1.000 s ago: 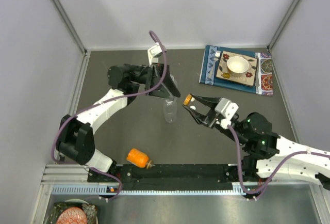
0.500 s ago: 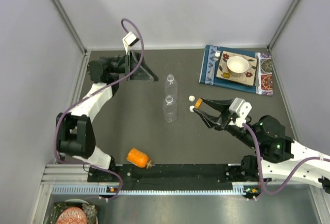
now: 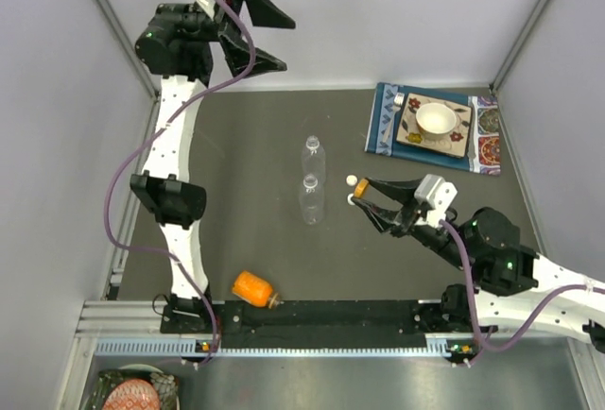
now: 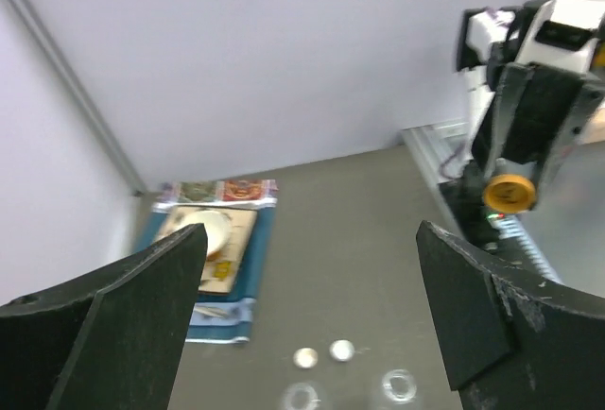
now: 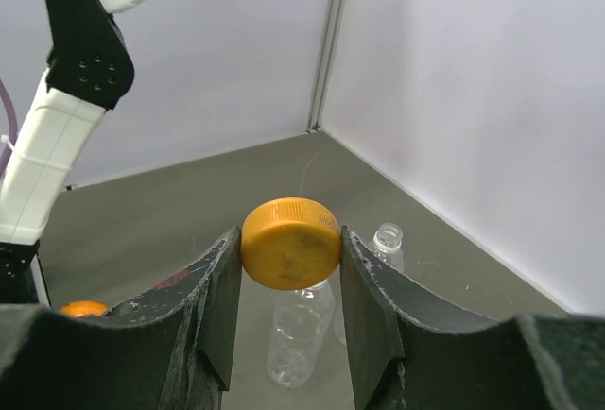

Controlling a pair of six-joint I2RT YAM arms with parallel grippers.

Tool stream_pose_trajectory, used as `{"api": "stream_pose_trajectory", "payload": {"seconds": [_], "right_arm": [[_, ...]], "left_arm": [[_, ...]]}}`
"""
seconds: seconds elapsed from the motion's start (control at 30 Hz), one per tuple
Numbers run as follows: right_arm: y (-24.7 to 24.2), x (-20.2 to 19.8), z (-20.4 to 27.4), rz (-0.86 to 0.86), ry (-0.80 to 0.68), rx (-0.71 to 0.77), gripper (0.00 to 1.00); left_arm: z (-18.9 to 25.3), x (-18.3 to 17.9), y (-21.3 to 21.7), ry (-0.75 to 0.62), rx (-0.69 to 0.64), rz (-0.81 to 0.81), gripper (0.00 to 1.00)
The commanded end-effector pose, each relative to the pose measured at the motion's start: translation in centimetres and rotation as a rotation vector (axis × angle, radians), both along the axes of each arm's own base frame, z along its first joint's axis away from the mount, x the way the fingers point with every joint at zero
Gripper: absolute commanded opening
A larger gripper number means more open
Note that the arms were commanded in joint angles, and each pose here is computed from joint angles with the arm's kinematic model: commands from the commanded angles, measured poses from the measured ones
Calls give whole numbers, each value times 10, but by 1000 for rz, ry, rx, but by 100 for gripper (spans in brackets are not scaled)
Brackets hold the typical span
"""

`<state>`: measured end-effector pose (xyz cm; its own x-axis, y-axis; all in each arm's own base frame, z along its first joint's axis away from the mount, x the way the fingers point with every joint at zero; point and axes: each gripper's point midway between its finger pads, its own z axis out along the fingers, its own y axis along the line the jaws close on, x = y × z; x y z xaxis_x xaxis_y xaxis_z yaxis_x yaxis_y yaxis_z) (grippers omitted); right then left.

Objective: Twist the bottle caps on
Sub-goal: Pick up the plastic bottle at the center of the board.

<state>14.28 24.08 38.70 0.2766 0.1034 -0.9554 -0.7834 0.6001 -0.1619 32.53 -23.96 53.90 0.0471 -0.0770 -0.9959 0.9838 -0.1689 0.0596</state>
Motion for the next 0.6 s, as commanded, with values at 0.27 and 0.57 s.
{"api": "stream_pose_trajectory", "payload": {"seconds": [0.27,0.57], "right_arm": [[-5,1,33,-10,-2,76,35],[-15,-6,34,8,11,102,35]], "left_arm": [[47,85,32,-697,-114,752,98],[-185,-63,63,-333,440,454,98]]}}
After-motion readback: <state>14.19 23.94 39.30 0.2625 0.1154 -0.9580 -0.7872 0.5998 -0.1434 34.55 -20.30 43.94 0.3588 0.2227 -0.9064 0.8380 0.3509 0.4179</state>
